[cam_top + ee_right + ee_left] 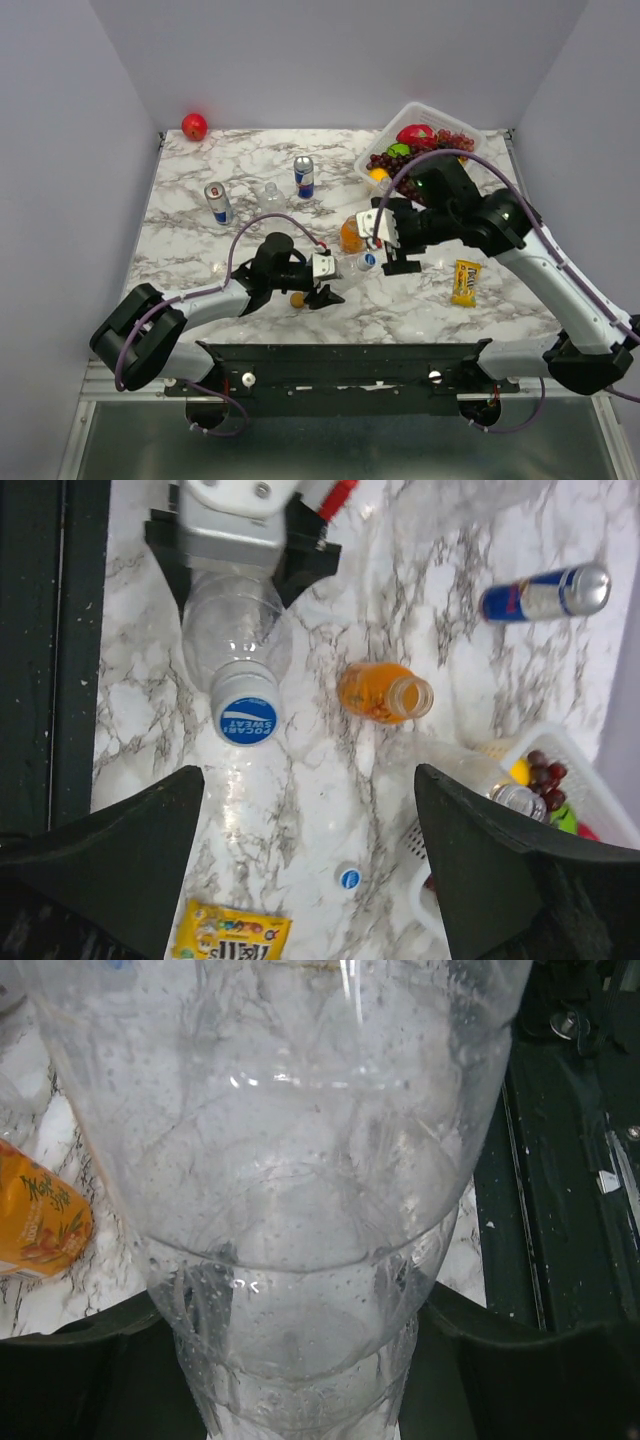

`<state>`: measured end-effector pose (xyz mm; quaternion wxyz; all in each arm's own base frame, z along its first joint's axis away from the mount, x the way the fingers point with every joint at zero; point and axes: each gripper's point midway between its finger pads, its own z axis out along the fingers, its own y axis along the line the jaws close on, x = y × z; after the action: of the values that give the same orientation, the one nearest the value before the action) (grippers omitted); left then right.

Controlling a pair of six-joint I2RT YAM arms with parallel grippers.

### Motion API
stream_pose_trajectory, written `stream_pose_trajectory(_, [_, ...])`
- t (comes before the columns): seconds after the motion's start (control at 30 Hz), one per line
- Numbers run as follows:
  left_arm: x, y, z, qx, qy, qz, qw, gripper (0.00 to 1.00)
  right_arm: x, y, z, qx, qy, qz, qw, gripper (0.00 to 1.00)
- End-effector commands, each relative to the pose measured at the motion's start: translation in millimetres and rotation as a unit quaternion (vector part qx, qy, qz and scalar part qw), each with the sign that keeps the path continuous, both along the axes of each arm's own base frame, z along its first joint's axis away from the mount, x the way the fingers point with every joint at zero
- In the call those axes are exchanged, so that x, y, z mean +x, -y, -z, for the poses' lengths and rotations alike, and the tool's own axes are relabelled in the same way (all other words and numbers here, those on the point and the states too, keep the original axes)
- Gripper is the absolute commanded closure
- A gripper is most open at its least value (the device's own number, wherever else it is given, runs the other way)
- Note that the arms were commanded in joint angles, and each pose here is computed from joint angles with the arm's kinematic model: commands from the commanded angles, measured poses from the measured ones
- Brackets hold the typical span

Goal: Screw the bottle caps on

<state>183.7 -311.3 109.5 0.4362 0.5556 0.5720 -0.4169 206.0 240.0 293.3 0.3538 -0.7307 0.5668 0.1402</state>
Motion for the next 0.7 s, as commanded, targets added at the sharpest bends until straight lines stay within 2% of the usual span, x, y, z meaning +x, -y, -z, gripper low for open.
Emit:
stream_pose_trajectory(0.0, [-1, 2, -11, -0.003, 0.029, 0.028, 0.999, 1.00, -39, -1, -9, 0.025, 0.023, -0.133, 0.990, 0.10])
stream_pose_trajectory(0.3, [1, 3, -16, 0.002, 0.046, 0.038, 0.998, 1.00, -49, -6, 18, -0.006, 0.043, -0.228, 0.973, 0.23])
stream_pose_trajectory(0.47, [1, 4, -20, 0.003, 0.052, 0.042, 0.998, 1.00, -42, -16, 25, -0.003, 0.043, -0.225, 0.973, 0.31])
stream_pose_trajectory(0.6, [1, 2, -19, 0.007, 0.053, 0.042, 0.998, 1.00, -43, -17, 26, -0.002, 0.041, -0.226, 0.973, 0.41])
stream_pose_trajectory(0.67, [0, 2, -19, 0.006, 0.052, 0.044, 0.998, 1.00, -45, -17, 27, 0.001, 0.036, -0.227, 0.973, 0.43])
